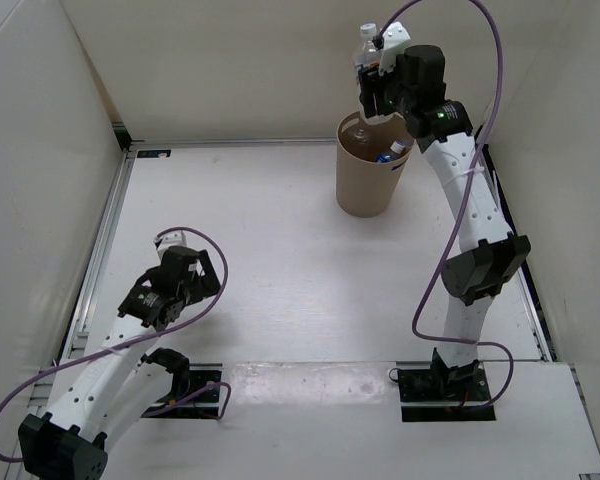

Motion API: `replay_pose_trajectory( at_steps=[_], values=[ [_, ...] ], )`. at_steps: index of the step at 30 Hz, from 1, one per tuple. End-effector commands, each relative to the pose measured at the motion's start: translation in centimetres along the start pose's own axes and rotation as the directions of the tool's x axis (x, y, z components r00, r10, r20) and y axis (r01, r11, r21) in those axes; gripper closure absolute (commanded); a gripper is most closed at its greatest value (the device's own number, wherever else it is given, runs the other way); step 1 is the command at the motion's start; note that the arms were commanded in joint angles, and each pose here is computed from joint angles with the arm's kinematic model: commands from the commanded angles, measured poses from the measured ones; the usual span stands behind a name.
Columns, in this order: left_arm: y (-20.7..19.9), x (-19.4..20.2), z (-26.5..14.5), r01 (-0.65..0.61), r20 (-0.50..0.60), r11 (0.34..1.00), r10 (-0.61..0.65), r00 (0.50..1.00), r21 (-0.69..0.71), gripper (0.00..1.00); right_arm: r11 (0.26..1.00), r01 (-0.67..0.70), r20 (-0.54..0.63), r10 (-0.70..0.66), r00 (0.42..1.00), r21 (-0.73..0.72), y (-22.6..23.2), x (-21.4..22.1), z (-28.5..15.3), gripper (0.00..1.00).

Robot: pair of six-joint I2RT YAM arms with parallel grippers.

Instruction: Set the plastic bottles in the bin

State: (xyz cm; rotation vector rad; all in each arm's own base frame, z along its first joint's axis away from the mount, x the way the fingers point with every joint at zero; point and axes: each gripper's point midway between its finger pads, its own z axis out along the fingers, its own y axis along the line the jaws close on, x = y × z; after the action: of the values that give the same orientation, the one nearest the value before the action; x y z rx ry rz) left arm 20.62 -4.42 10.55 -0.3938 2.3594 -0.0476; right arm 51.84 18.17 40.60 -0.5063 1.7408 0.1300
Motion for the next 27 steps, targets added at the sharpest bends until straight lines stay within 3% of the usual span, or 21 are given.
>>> replay_pose_trajectory(
  at_steps=[1,9,10,11,27],
  values=[
    [0.3,-0.9,-0.5,0.019,0.033,1.000,-0.018,0.999,-0.013,0.00,0.999,-0.052,-0.026,0.052,0.998,-0.006,-0.4,0.9,-0.1,0.66],
    [0.5,-0.5,-0.4,0.026,0.018,0.999,-0.025,1.000,-0.025,0.00,0.996,-0.070,-0.085,0.066,0.994,-0.049,-1.0,3.2,0.6,0.40],
    [0.5,-0.5,-0.4,0.028,0.017,0.999,-0.027,0.999,-0.028,0.00,0.996,-0.070,-0.086,0.066,0.994,-0.052,-1.1,3.1,0.5,0.34],
    [0.4,-0.6,-0.5,0.028,0.019,0.999,-0.027,0.999,-0.024,0.00,0.996,-0.073,-0.096,0.067,0.993,-0.055,-1.1,3.3,0.5,0.10],
    [0.6,-0.4,-0.7,0.033,0.017,0.999,-0.033,0.999,-0.024,0.00,0.986,-0.135,-0.057,0.141,0.988,0.096,-4.3,1.5,-2.2,0.10]
  ],
)
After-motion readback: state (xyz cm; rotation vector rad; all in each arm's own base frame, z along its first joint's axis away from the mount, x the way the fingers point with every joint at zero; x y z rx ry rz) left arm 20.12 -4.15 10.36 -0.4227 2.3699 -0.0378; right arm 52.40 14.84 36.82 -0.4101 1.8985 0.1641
